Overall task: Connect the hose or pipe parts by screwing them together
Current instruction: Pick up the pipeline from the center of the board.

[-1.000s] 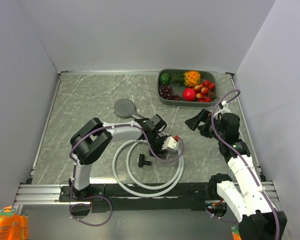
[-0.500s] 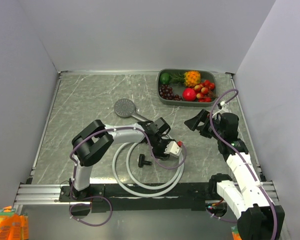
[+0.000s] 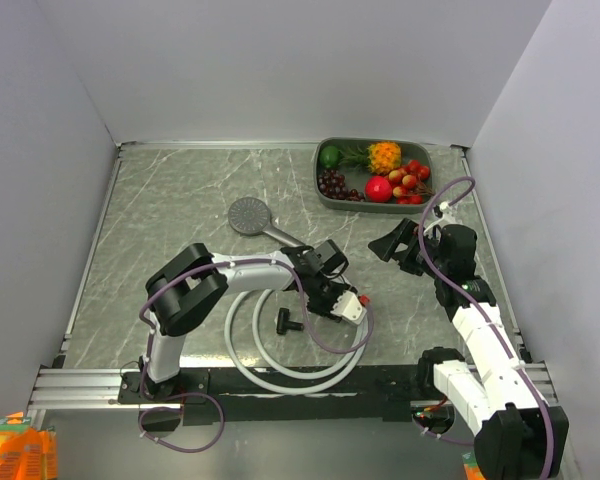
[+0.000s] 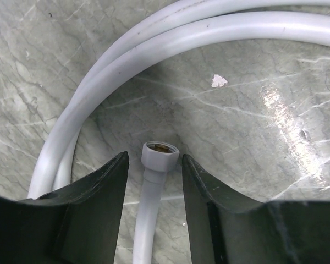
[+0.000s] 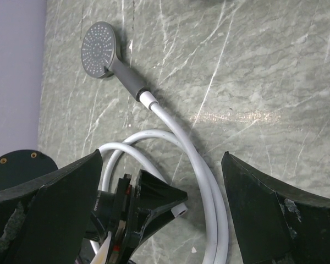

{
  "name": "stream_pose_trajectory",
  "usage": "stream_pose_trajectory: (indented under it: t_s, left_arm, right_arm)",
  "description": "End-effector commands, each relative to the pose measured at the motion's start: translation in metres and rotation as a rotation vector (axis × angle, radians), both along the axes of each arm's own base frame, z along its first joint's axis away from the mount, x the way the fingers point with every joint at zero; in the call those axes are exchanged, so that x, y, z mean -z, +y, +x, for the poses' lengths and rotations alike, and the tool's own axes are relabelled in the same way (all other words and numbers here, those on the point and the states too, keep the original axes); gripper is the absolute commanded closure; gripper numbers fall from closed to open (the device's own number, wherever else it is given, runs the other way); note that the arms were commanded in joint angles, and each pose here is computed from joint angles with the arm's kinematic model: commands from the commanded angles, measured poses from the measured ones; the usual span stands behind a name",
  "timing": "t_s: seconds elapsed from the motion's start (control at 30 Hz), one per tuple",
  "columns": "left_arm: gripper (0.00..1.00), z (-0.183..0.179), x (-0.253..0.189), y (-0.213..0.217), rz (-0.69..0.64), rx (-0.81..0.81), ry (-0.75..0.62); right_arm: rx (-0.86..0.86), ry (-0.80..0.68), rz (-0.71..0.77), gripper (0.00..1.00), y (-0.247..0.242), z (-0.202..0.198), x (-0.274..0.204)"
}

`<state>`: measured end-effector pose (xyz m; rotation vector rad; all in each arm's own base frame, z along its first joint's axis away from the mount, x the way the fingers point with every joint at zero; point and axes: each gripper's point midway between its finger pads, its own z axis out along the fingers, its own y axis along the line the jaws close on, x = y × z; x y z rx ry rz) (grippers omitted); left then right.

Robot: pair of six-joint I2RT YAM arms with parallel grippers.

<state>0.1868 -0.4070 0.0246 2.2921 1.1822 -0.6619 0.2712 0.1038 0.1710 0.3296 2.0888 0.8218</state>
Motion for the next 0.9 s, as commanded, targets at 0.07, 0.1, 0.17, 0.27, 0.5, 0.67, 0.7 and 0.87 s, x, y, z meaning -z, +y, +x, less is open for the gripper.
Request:
stream_pose_trajectory:
  t_s: [0.07, 0.1, 0.17, 0.27, 0.5, 0.67, 0.7, 0.87]
  left_arm:
    - [0.52, -0.005, 0.021, 0.014, 0.084, 0.054, -0.046]
    - [0.51, -0.004, 0.022, 0.015, 0.089, 0.056, -0.053]
    - [0.51, -0.005, 0.023, 0.019, 0.102, 0.062, -0.056]
    - [0.50, -0.004, 0.024, 0.022, 0.116, 0.073, -0.064]
    - [0.57, -0.007, 0.026, 0.026, 0.131, 0.076, -0.055]
    - [0.70, -0.008, 0.028, 0.026, 0.132, 0.074, -0.042]
    - [0.70, -0.009, 0.028, 0.025, 0.126, 0.076, -0.039]
    - [0.72, -0.012, 0.028, 0.023, 0.121, 0.075, -0.020]
  right_arm:
    - [-0.014, -0.049, 0.005, 0.03, 0.000, 0.005, -0.009]
    - [-0.015, -0.049, 0.008, 0.03, 0.000, 0.006, -0.010]
    - [-0.015, -0.050, 0.011, 0.03, 0.001, 0.006, -0.011]
    - [-0.018, -0.053, 0.015, 0.03, 0.001, 0.005, -0.012]
    - [-0.016, -0.050, 0.015, 0.03, 0.001, 0.005, -0.012]
    - [-0.014, -0.049, 0.013, 0.03, 0.000, 0.004, -0.012]
    - [-0.012, -0.047, 0.013, 0.03, 0.000, 0.004, -0.011]
    - [-0.013, -0.039, 0.013, 0.03, -0.001, 0.004, -0.009]
